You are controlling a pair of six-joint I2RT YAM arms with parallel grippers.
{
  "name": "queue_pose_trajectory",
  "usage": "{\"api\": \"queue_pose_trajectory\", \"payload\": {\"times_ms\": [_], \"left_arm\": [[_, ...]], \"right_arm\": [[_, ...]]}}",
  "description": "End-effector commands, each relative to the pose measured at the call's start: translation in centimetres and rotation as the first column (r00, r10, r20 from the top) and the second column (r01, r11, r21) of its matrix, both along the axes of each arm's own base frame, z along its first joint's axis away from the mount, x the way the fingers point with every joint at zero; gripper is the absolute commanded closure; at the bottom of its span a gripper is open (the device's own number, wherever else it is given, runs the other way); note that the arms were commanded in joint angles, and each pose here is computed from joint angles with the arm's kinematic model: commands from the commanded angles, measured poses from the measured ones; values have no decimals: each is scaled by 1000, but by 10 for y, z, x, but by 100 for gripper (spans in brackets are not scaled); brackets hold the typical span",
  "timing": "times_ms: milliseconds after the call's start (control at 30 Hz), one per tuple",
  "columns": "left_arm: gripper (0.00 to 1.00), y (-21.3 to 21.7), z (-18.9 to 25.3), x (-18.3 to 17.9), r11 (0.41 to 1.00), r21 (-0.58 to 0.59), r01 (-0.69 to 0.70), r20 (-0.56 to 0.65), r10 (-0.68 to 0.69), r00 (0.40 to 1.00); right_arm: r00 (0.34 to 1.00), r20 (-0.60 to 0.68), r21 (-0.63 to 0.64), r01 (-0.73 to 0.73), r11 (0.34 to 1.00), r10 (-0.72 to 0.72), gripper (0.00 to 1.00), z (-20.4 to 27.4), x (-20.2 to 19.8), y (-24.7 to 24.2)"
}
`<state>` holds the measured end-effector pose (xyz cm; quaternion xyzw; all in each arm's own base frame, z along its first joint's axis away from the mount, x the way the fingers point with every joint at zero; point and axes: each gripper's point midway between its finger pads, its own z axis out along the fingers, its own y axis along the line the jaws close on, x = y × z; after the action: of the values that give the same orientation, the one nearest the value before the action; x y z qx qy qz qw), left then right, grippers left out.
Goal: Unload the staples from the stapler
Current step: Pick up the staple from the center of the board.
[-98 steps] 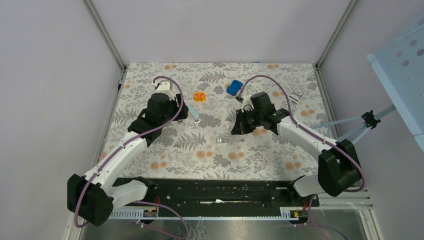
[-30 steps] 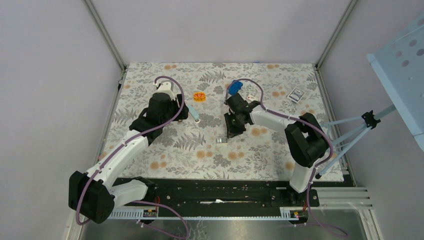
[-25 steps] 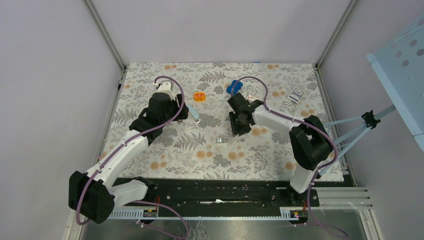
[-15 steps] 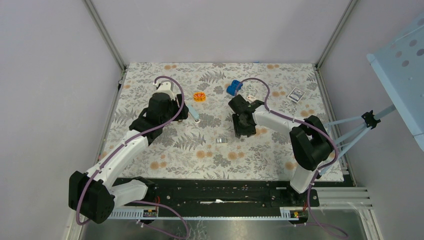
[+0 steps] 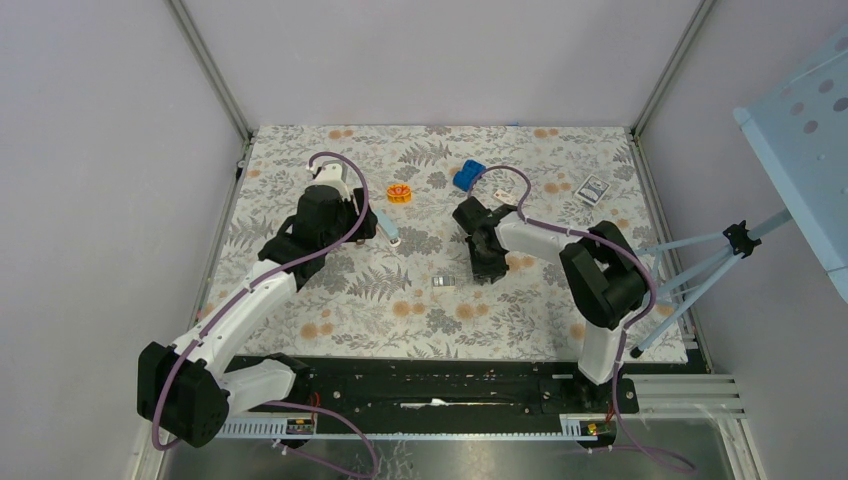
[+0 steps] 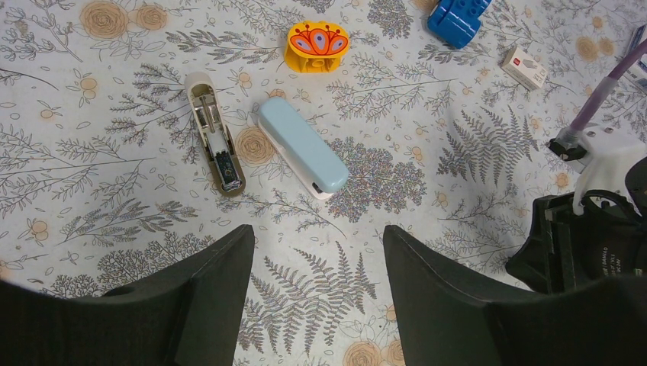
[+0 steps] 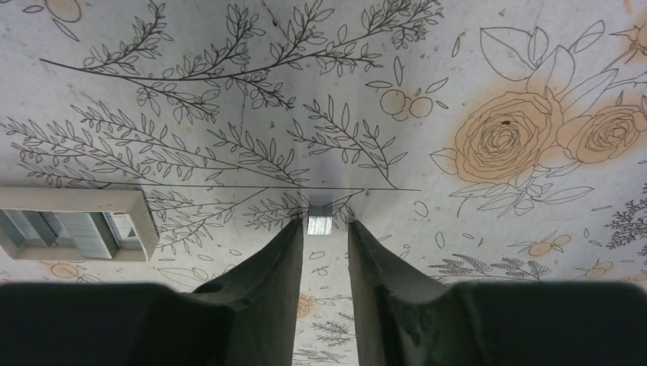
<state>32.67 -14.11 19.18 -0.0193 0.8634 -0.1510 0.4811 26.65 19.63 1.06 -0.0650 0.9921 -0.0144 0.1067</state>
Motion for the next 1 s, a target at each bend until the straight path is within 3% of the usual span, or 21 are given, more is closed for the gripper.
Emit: {"api": "queue_pose_trajectory", "payload": {"times_ms": [0, 200, 367, 500, 967], "left_arm": [[33, -1, 10, 4, 1000, -18, 3, 36, -2, 999], [33, -1, 11, 4, 1000, -19, 3, 38, -3, 999], [33, -1, 11, 3, 1000, -19, 3, 39, -2, 999], [33, 0, 12, 4, 1000, -19, 1, 40, 0, 999], [33, 0, 12, 4, 1000, -21, 2, 42, -1, 999]], "right_arm": [[1000, 4, -20, 9, 1000, -9, 67, -5, -1, -1], [1000, 10, -24, 8, 1000, -8, 75, -6, 0, -2], [1000, 15, -27, 5, 1000, -4, 64, -7, 2, -2], [1000, 24, -32, 9, 999, -8, 63, -7, 5, -1], [999, 29, -41, 15, 999, -14, 82, -10, 9, 0]]}}
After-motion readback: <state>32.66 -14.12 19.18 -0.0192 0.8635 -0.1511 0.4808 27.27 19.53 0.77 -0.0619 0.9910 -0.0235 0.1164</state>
